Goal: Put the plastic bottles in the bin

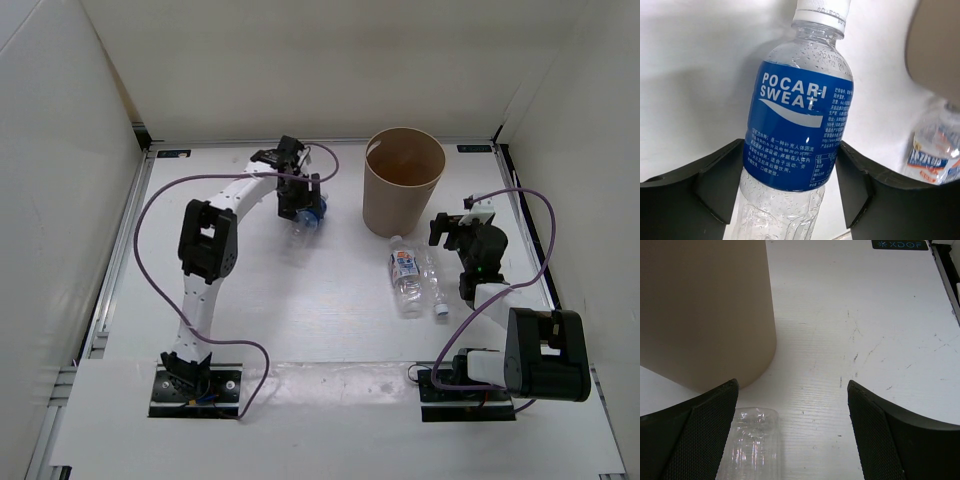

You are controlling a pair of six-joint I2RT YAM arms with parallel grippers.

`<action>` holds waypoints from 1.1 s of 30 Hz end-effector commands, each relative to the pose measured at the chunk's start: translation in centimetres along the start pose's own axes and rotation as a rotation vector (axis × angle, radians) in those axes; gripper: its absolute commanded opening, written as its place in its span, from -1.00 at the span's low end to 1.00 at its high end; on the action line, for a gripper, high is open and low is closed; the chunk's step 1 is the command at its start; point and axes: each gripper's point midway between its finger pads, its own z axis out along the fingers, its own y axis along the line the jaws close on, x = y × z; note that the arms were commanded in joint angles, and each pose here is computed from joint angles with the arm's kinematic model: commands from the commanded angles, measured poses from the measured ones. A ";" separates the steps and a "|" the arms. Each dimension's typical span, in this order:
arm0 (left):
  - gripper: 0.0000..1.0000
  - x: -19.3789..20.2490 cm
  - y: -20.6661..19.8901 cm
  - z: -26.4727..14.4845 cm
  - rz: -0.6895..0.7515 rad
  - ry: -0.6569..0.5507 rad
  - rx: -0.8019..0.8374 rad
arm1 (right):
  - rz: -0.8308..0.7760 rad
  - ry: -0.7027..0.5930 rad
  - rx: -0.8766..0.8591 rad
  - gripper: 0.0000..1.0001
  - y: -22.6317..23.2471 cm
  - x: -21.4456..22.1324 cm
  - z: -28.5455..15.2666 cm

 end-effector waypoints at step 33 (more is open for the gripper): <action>-0.21 -20.8 -24.7 -27.7 -0.115 -0.969 0.898 | -0.010 -0.058 -0.002 0.81 0.0 -1.5 0.2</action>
